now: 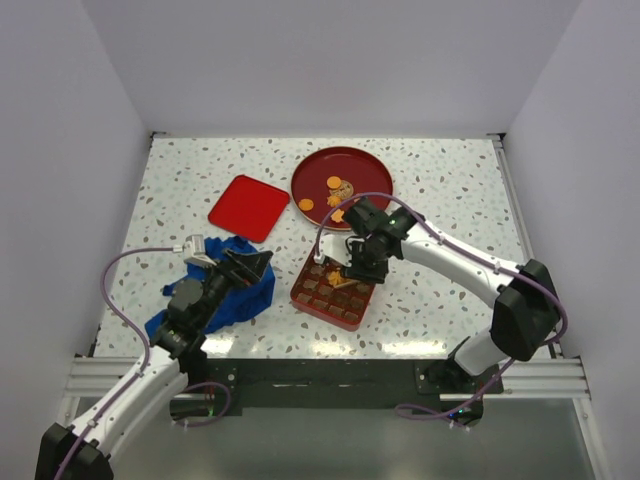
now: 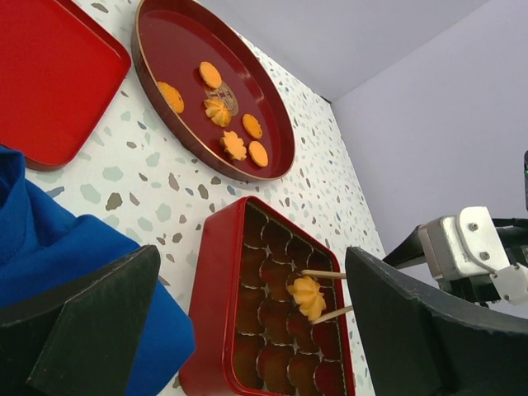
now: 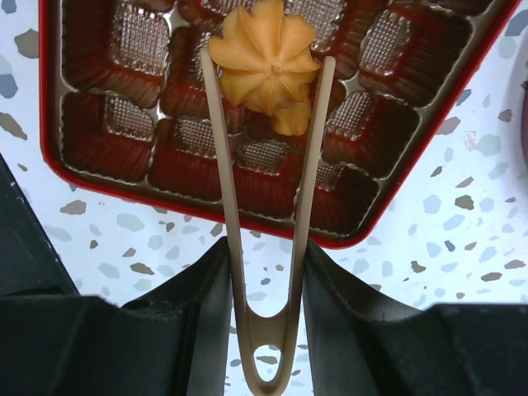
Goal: Pack the cookies
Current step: Place the fake cookies in the empty pocket of the box.
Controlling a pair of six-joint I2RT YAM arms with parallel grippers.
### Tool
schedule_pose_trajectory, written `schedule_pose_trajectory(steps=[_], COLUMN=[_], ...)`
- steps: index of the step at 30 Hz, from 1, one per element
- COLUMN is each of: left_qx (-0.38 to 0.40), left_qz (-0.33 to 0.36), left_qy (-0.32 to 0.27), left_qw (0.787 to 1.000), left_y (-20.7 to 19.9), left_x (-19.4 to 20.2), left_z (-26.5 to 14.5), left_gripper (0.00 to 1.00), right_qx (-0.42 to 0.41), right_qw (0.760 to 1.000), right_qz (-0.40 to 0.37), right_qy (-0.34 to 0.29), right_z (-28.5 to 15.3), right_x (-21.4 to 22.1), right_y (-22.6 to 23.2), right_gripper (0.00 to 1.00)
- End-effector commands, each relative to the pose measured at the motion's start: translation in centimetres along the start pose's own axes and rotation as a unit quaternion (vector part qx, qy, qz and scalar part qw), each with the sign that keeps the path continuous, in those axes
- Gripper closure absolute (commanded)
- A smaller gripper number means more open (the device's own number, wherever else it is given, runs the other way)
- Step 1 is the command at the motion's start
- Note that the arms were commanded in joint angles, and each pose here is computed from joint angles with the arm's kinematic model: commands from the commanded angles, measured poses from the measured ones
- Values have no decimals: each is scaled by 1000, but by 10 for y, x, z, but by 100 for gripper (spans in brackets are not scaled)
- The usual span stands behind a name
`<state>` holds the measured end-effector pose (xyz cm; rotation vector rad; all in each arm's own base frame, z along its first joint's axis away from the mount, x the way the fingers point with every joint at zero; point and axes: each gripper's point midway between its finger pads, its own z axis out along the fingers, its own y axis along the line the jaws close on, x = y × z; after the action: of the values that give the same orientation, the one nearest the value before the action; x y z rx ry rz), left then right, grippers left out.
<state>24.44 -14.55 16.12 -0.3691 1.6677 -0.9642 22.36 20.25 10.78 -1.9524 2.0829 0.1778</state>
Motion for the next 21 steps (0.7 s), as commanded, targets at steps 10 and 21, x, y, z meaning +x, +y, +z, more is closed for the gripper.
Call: schedule_pose_trajectory(steps=[10, 21], left_qx=[1, 0], left_qz=[3, 3], left_qy=[-9, -11], left_qw=[1000, 1000], left_y=[2, 3], left_x=[-3, -3], left_z=[1, 1], left_gripper=[0, 0], right_qx=[41, 31], right_qw=[999, 999], right_qz=[12, 7], right_qy=[-18, -5], right_z=[-5, -2], right_x=[-24, -17], right_y=[-27, -22], right_gripper=[83, 72])
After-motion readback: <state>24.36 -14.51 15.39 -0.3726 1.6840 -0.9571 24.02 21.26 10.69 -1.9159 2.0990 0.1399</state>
